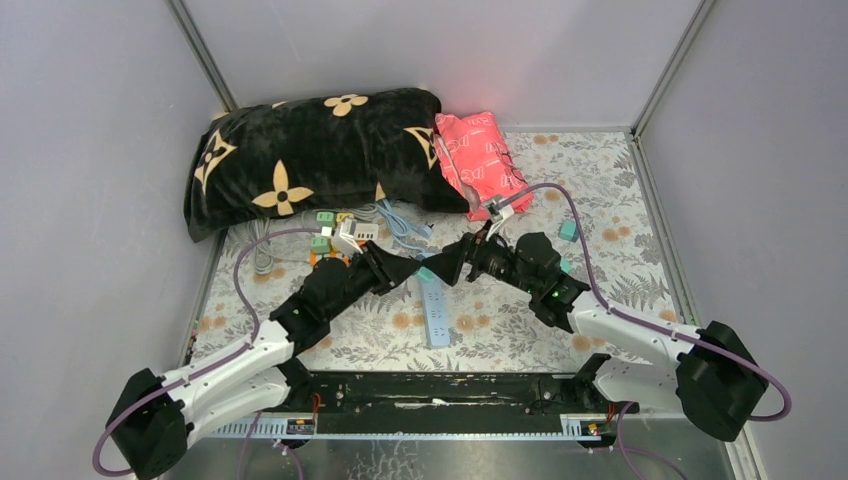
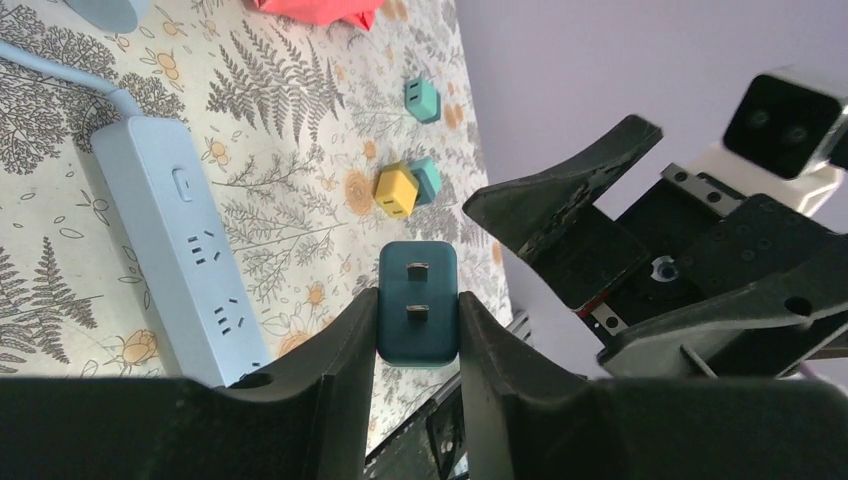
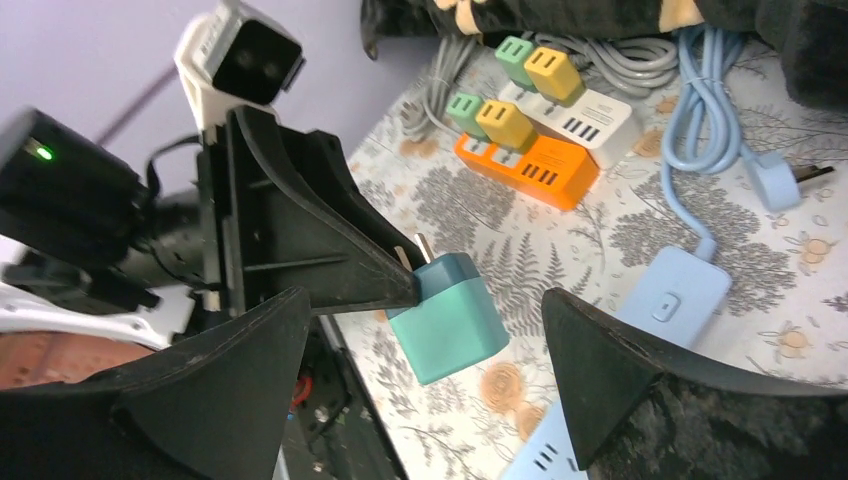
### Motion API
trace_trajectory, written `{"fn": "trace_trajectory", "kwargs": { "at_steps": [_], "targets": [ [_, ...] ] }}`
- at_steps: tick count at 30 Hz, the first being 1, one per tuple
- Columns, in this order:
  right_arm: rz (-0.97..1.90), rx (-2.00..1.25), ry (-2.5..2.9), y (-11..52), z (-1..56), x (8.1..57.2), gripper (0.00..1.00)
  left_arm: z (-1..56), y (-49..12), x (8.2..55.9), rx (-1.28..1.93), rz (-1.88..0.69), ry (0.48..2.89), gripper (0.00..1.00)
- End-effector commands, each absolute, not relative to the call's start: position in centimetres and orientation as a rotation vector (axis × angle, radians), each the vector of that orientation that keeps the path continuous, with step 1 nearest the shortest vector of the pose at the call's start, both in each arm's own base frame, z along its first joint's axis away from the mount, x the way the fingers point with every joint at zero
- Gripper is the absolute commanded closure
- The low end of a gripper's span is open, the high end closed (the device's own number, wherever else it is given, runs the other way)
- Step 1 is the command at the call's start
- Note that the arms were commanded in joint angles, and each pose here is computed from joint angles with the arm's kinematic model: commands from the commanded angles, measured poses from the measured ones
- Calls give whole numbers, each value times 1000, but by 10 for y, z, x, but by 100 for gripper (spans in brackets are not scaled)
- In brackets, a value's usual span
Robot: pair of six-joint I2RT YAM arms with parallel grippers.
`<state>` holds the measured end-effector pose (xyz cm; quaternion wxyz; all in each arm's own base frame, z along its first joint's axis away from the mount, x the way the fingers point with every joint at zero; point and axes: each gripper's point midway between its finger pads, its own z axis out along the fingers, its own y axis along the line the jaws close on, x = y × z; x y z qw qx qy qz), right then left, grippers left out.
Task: Insert the plug
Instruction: Adjust the plug.
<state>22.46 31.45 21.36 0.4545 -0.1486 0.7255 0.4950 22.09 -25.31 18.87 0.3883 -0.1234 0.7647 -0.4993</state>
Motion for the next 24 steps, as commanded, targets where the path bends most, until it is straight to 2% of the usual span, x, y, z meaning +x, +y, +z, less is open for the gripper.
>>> {"fn": "trace_trajectory", "kwargs": {
  "at_steps": [1,7,14,24],
  "targets": [
    [1420,-161,1660,315,255,230,7,234,-243,233,-419,-1375,1707,85],
    [1614,-43,1634,316,262,233,12,249,-232,230,-478,-1439,1593,84],
    [1839,-95,1570,333,280,223,22,260,-227,226,-506,-1509,1503,84],
    [1937,-143,1553,341,284,216,39,265,-225,227,-536,-1561,1443,83]
  ]
}}
